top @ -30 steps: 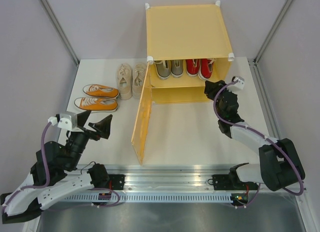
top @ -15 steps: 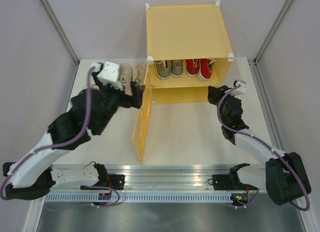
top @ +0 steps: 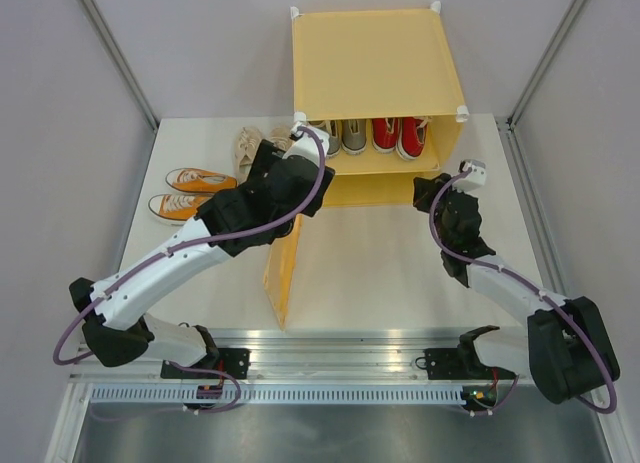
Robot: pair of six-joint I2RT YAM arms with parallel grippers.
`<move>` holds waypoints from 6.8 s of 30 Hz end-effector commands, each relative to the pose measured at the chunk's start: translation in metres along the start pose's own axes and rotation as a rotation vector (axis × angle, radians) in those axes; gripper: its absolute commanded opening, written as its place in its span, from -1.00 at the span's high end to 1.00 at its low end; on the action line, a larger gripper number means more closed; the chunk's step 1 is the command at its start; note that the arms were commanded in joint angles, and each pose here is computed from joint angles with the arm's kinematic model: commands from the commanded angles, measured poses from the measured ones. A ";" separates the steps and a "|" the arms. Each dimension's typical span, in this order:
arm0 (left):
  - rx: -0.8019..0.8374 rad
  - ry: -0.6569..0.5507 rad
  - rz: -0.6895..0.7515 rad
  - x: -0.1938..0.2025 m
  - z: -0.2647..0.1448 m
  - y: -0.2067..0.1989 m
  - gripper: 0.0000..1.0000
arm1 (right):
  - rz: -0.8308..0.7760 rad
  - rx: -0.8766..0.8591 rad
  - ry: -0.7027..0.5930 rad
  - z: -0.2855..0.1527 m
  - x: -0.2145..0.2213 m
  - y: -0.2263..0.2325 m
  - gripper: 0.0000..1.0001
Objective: Place and organize the shoes in the shoe cabinet
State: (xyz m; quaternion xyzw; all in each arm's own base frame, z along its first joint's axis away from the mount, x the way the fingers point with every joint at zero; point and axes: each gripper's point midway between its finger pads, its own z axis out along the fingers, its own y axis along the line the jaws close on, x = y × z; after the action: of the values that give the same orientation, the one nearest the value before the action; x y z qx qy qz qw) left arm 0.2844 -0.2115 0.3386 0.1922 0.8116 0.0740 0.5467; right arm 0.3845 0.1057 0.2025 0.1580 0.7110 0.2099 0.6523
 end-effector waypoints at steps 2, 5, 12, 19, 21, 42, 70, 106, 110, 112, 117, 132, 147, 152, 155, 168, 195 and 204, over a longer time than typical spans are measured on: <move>-0.003 -0.043 -0.052 -0.018 -0.011 0.011 -0.62 | 0.001 -0.044 -0.025 0.013 -0.011 0.015 0.80; 0.045 -0.045 -0.053 -0.019 -0.013 0.005 -0.07 | 0.011 -0.041 -0.031 0.021 -0.013 0.018 0.85; 0.094 -0.030 -0.028 -0.012 -0.013 -0.005 0.66 | 0.010 -0.037 -0.066 0.046 -0.028 0.029 0.93; 0.102 -0.028 -0.027 -0.006 -0.016 -0.002 0.95 | -0.002 -0.016 -0.044 0.075 -0.019 0.030 0.96; 0.105 -0.030 -0.029 -0.005 -0.018 -0.001 0.95 | -0.012 0.001 -0.043 0.082 -0.017 0.027 0.97; 0.012 -0.023 -0.017 0.006 -0.017 0.017 0.95 | -0.120 0.133 -0.133 0.129 -0.045 0.001 0.99; 0.166 -0.051 -0.075 -0.006 -0.028 -0.003 -0.71 | -0.134 -0.100 -0.069 0.023 -0.056 0.030 0.13; -0.286 0.242 -1.042 0.099 0.089 0.180 -0.99 | 0.002 -0.168 0.191 -0.100 0.028 0.002 0.04; -0.293 0.345 -1.173 0.142 0.129 0.173 -0.98 | 0.014 -0.165 0.207 -0.101 0.034 0.001 0.04; -0.351 0.353 -1.222 0.157 0.140 0.183 -0.97 | 0.013 -0.160 0.215 -0.100 0.036 0.000 0.04; -0.440 0.426 -1.274 0.190 0.168 0.185 -0.90 | 0.020 -0.149 0.238 -0.099 0.041 -0.002 0.04; -0.545 0.464 -1.327 0.233 0.211 0.190 -0.79 | 0.038 -0.163 0.266 -0.095 0.048 0.001 0.03; -0.508 0.615 -1.333 0.299 0.232 0.149 -0.17 | 0.042 -0.158 0.276 -0.092 0.052 0.000 0.03; -0.517 0.645 -1.325 0.316 0.229 0.141 0.27 | 0.047 -0.163 0.275 -0.093 0.052 0.001 0.03; -0.521 0.649 -1.313 0.318 0.227 0.141 0.68 | 0.047 -0.162 0.276 -0.094 0.053 0.000 0.03; -0.423 0.503 -1.273 0.251 0.177 0.160 0.96 | 0.043 -0.181 0.251 -0.099 0.044 0.005 0.03; -0.158 -0.164 -1.215 0.014 -0.027 0.216 0.95 | 0.049 -0.226 0.222 -0.120 0.020 0.021 0.02; 0.145 -0.403 -1.142 -0.106 -0.099 0.207 0.95 | 0.048 -0.237 0.194 -0.138 -0.012 0.035 0.03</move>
State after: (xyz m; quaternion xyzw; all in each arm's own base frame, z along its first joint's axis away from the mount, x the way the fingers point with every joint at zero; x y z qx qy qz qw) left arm 0.2844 -0.0293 0.4695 -0.3175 0.7120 -0.2666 0.5667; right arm 0.2517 0.1177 0.2142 0.0776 0.7461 0.3169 0.5804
